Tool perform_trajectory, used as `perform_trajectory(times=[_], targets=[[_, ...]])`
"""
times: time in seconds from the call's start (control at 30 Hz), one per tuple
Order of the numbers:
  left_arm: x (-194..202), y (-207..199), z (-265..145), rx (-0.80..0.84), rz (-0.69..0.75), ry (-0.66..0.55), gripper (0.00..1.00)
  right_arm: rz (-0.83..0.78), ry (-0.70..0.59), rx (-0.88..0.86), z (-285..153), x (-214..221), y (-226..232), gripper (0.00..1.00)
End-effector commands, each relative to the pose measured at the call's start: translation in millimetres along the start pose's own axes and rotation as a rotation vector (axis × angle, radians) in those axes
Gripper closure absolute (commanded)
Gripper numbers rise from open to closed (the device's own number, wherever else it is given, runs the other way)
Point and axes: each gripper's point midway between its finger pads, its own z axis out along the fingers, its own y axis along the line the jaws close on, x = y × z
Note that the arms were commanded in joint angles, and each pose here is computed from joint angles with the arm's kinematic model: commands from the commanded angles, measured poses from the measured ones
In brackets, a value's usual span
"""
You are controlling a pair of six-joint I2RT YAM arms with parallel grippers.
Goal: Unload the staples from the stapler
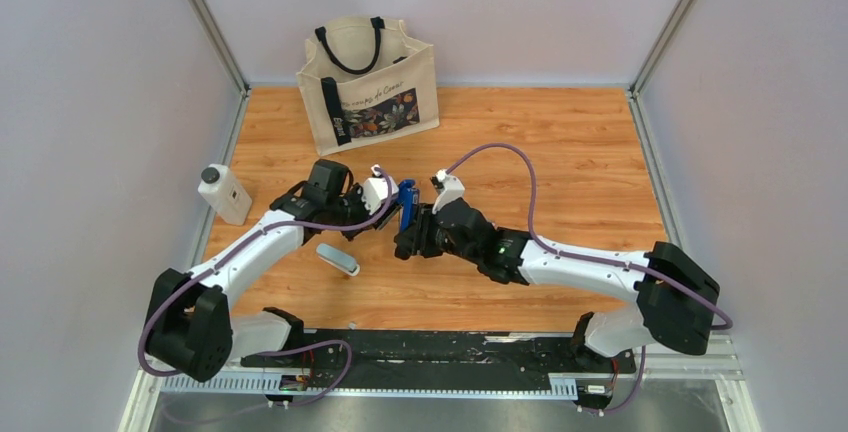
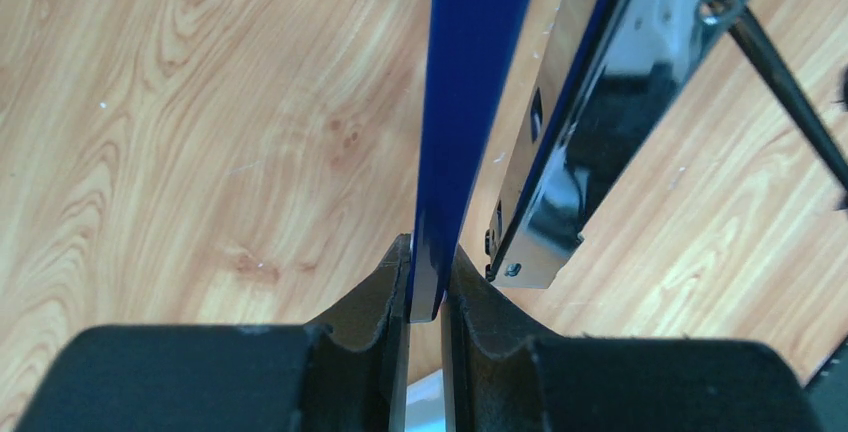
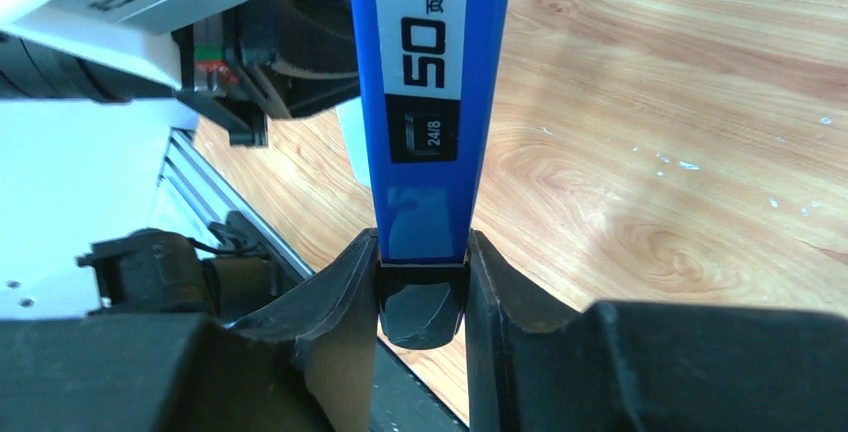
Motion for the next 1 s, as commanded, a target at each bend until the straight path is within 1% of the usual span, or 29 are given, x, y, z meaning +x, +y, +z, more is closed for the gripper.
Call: perform_trajectory(times=[0.0, 0.03, 0.1, 0.13, 0.17, 0.27, 0.47, 0.6, 0.8, 0.97], targets=[[-12, 38, 1, -0.153, 0.086, -0.014, 0.82, -0.17, 0.085, 0.032, -14, 12, -11, 1.0], [-10, 43, 3, -0.173, 0.094, -0.001, 0.82, -0.215, 0.094, 0.039, -17, 15, -15, 1.0], [-8, 49, 5, -0.195, 0.116, 0.009, 0.82, -0.239, 0.103, 0.058, -23, 20, -25, 1.0], [-7, 53, 6, -0.216, 0.124, 0.012, 0.82, -0.238, 0.09, 0.039, -29, 18, -22, 1.0], [-8, 56, 7, -0.226, 0.126, 0.01, 0.82, -0.243, 0.108, 0.052, -31, 27, -33, 1.0], [-5, 64, 11, -0.27, 0.142, 0.021, 0.82, -0.234, 0.119, 0.05, -36, 38, -43, 1.0], [3, 74, 22, -0.346, 0.199, 0.099, 0.83, -0.212, 0.15, 0.072, -30, 54, -57, 1.0], [10, 84, 27, -0.395, 0.198, 0.166, 0.83, -0.224, 0.183, 0.085, -29, 64, -62, 1.0], [14, 94, 33, -0.454, 0.205, 0.19, 0.84, -0.292, 0.185, 0.083, -40, 75, -64, 1.0], [11, 98, 38, -0.489, 0.206, 0.182, 0.85, -0.338, 0.187, 0.085, -48, 83, -73, 1.0]])
